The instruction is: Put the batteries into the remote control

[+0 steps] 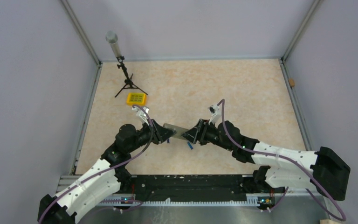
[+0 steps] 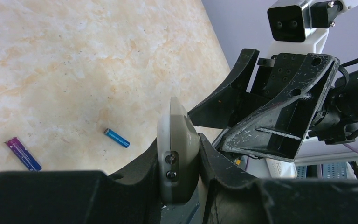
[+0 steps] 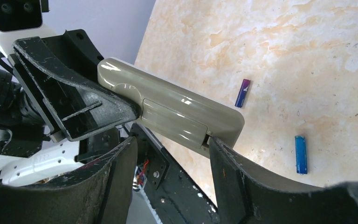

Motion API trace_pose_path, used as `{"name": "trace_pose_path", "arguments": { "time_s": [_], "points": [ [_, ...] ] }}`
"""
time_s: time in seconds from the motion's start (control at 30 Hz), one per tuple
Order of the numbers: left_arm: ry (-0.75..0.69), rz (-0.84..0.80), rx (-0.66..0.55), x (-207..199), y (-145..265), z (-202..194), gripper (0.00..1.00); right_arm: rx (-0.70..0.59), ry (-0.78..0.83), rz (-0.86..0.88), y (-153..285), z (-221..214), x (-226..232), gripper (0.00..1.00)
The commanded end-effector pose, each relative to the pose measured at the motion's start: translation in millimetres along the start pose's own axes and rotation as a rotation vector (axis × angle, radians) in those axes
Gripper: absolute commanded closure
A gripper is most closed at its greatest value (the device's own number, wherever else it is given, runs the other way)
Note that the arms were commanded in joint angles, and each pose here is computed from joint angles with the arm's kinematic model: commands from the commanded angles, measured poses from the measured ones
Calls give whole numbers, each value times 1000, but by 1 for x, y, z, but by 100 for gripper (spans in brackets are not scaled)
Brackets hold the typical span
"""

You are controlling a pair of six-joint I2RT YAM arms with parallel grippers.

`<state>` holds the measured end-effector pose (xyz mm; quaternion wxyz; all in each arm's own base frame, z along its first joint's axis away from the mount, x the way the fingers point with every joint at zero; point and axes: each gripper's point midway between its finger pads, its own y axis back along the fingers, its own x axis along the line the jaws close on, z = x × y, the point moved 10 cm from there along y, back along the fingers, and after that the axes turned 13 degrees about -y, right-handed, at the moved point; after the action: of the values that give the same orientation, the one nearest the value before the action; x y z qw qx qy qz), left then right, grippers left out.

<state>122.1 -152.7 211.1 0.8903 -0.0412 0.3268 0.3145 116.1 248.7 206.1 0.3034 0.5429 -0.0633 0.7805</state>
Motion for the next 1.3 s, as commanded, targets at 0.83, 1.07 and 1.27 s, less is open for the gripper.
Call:
{"name": "trace_pose_path", "arguments": {
  "time_s": [0.83, 1.07, 1.27],
  "points": [
    [9, -162, -78, -25, -1, 22, 100, 22, -42, 199, -5, 1, 25, 42],
    [-4, -138, -68, -22, -4, 22, 100, 24, -46, 247, -2, 1, 30, 42],
    [-18, -109, -57, -18, -6, 21, 100, 22, -54, 262, -1, 1, 30, 42]
  ]
}}
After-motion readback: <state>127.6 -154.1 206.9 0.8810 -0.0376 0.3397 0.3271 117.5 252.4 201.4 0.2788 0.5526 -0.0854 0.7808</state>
